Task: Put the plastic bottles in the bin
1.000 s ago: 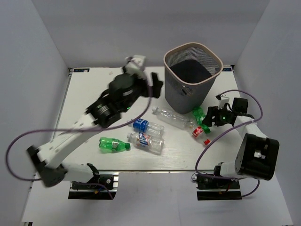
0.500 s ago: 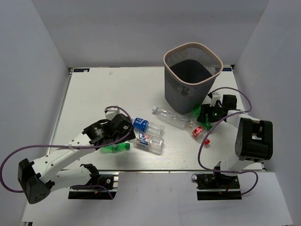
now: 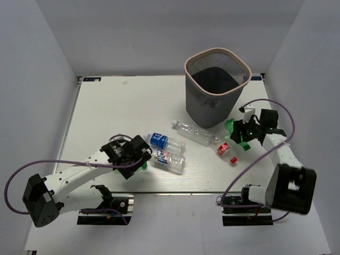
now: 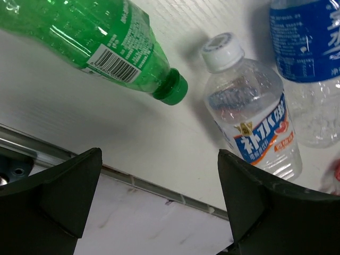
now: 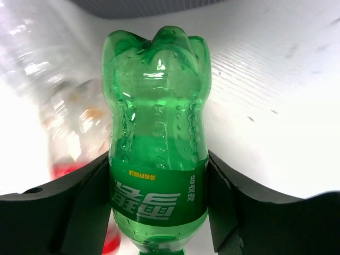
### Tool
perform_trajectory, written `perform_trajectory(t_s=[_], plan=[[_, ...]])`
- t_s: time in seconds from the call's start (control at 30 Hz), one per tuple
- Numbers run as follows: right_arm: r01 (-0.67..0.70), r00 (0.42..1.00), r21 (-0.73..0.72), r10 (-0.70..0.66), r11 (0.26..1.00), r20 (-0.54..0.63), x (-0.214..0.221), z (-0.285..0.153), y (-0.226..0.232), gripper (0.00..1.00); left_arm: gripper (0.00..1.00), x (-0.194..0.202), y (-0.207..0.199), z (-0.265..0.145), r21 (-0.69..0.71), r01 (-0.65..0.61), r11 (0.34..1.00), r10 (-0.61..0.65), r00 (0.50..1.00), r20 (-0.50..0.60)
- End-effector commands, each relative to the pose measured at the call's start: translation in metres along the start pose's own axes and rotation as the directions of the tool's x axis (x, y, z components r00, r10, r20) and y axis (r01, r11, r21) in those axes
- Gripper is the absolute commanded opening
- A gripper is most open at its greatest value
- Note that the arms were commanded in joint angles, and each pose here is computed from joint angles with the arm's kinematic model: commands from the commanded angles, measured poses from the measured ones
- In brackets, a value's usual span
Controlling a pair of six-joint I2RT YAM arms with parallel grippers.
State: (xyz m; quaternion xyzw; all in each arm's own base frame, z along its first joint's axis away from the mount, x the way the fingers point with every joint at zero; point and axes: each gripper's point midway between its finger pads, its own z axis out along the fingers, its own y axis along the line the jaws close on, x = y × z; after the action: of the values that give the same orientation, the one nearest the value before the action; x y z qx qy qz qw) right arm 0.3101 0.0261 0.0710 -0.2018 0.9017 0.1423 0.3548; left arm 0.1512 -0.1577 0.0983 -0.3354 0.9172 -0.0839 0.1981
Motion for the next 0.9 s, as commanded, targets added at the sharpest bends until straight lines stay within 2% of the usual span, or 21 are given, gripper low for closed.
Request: perform_trajectory(t_s=[0.0, 0.13, 0.17, 0.23, 0.3, 0.4, 0.5, 0.63, 0.7, 0.73, 0.77, 0.83, 0.87], plan=[[0.105, 0.994, 0.0, -0.104, 0.995, 0.035, -0.006, -0.04, 0.013, 0.07, 0.99, -0.003, -0.015, 0.006, 0.031, 0.134, 0.99, -0.135, 0.991, 0.02], [0.068, 0.995, 0.103, -0.075, 0.992, 0.066, -0.009, -0.073, 0.01, 0.04, 0.99, -0.009, -0.011, 0.021, -0.021, 0.126, 0.992, -0.124, 0.989, 0.085], [0.041, 0.993, 0.187, -0.061, 0.981, 0.1, -0.016, -0.089, 0.003, 0.04, 0.99, -0.008, -0.01, 0.024, -0.036, 0.134, 0.99, -0.131, 0.988, 0.086], [0.008, 0.988, 0.238, -0.043, 0.971, 0.145, -0.026, -0.106, 0.001, 0.03, 0.99, -0.009, -0.004, 0.029, -0.099, 0.132, 0.986, -0.122, 0.987, 0.104], [-0.022, 0.986, 0.259, -0.021, 0.966, 0.163, -0.028, -0.118, 0.003, 0.03, 0.99, -0.012, 0.002, 0.031, -0.141, 0.117, 0.983, -0.099, 0.986, 0.131], [-0.01, 0.968, 0.295, -0.065, 0.955, 0.242, -0.051, -0.143, 0.009, 0.02, 0.99, -0.017, 0.006, 0.028, -0.159, 0.11, 0.981, -0.086, 0.985, 0.151], [0.082, 0.912, 0.279, -0.184, 0.957, 0.366, -0.089, -0.173, 0.031, 0.02, 0.99, -0.019, 0.013, 0.02, -0.157, 0.111, 0.981, -0.087, 0.985, 0.151], [0.237, 0.782, 0.191, -0.304, 0.953, 0.544, -0.145, -0.204, 0.07, 0.02, 0.99, -0.021, 0.031, 0.013, -0.2, 0.097, 0.975, -0.066, 0.986, 0.152], [0.273, 0.725, 0.14, -0.3, 0.952, 0.62, -0.178, -0.218, 0.081, 0.02, 0.99, -0.023, 0.035, 0.01, -0.191, 0.099, 0.977, -0.068, 0.984, 0.163], [0.272, 0.726, 0.121, -0.286, 0.955, 0.625, -0.187, -0.216, 0.078, 0.02, 0.99, -0.024, 0.037, 0.009, -0.193, 0.11, 0.975, -0.078, 0.983, 0.165], [0.282, 0.694, 0.123, -0.291, 0.952, 0.658, -0.207, -0.234, 0.084, 0.02, 0.99, -0.025, 0.041, 0.01, -0.196, 0.108, 0.975, -0.074, 0.982, 0.175], [0.285, 0.701, 0.072, -0.259, 0.956, 0.664, -0.226, -0.225, 0.077, 0.02, 0.99, -0.025, 0.039, 0.011, -0.17, 0.117, 0.978, -0.087, 0.981, 0.175], [0.302, 0.662, 0.08, -0.269, 0.95, 0.699, -0.246, -0.242, 0.082, 0.02, 0.99, -0.026, 0.043, 0.013, -0.184, 0.122, 0.975, -0.089, 0.98, 0.178]])
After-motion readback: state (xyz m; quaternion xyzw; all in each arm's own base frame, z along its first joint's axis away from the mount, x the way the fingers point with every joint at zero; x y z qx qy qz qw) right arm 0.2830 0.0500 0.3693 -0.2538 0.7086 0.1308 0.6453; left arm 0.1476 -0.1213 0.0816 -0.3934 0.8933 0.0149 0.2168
